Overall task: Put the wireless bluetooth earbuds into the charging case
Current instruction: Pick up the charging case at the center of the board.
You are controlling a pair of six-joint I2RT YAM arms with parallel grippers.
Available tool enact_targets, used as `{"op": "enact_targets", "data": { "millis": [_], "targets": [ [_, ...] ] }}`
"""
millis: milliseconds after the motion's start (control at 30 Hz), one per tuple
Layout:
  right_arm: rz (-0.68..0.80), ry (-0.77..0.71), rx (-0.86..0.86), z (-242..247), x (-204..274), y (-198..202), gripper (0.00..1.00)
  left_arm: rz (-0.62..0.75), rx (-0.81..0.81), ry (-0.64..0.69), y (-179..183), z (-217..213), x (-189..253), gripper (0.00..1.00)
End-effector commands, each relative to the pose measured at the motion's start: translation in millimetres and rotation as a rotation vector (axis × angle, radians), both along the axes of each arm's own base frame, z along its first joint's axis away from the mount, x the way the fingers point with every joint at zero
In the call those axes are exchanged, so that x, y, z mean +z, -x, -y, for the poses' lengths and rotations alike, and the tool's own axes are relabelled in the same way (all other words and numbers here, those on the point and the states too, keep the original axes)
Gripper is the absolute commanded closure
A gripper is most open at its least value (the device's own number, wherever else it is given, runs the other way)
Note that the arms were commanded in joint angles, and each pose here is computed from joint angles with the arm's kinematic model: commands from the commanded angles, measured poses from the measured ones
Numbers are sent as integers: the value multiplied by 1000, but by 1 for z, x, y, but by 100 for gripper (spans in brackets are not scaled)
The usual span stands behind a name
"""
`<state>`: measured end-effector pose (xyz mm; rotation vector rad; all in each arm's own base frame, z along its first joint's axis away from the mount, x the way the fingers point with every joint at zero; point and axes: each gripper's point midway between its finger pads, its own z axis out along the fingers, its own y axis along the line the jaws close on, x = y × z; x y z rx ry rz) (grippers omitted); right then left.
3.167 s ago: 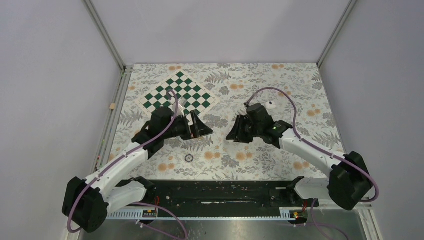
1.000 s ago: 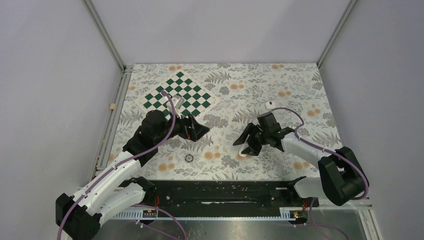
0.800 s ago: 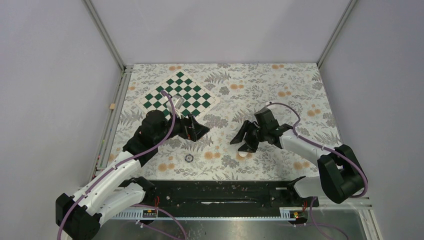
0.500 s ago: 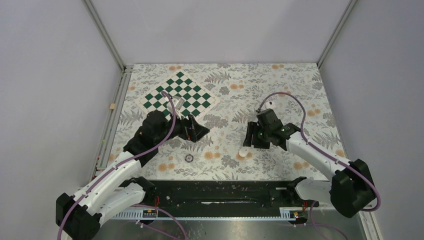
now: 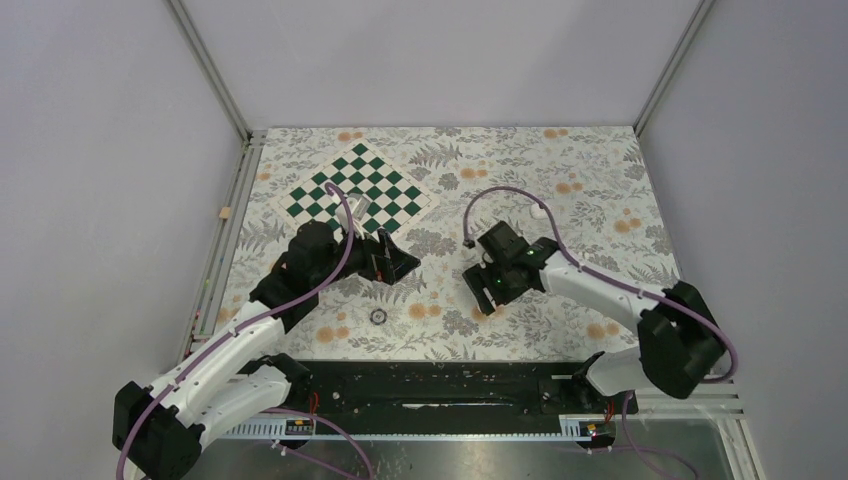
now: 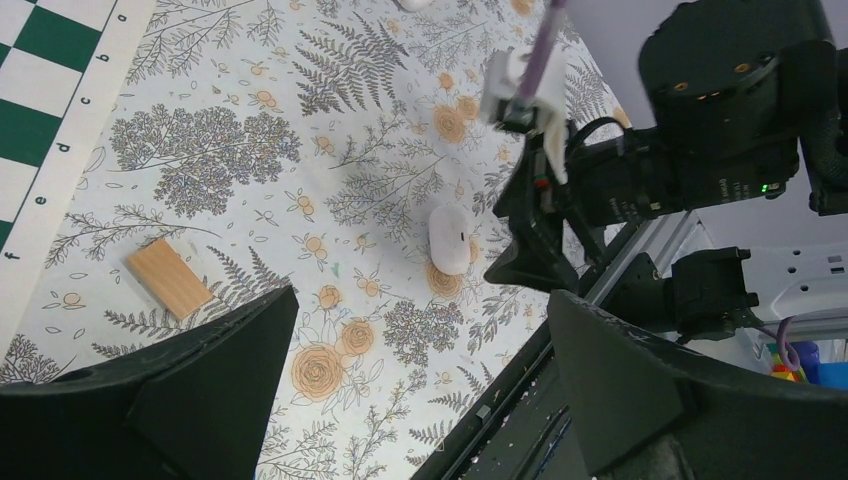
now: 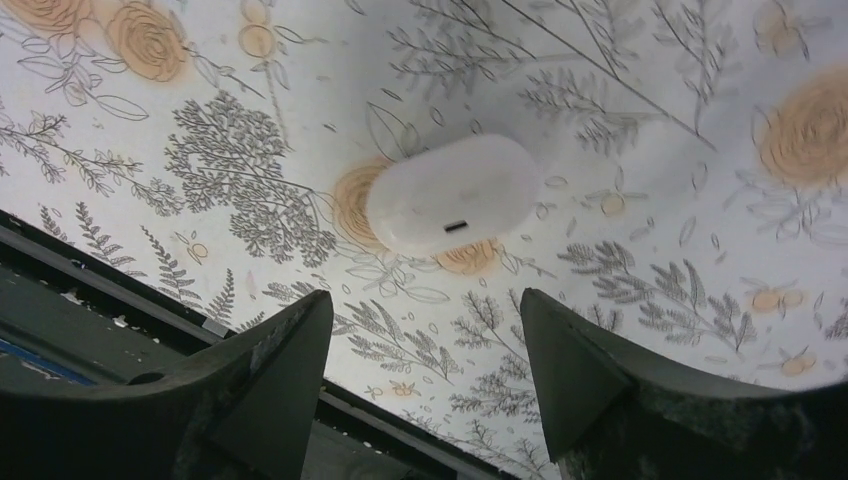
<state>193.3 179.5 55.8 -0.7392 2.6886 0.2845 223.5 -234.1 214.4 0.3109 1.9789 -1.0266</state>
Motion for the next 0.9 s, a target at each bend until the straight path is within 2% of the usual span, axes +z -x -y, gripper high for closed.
{"op": "enact_targets", "data": {
  "millis": [0,133,233,400,733,867],
  "targets": [
    [2,163,224,-2,2,-1,23,52,0,37,-5,4,20,1],
    [22,270,268,7,-9,-9,21,52,-6,37,-5,5,20,1],
    [29,298,306,10,-17,-12,18,55,-5,34,-5,5,20,1],
    [22,242,355,-3,-24,-12,17,51,-3,34,-6,5,19,1],
    [-3,229,394,-16,-38,-14,19,53,6,32,-6,3,18,1],
    [-8,217,389,-21,-42,-16,23,49,8,31,-6,3,16,1]
  ]
}}
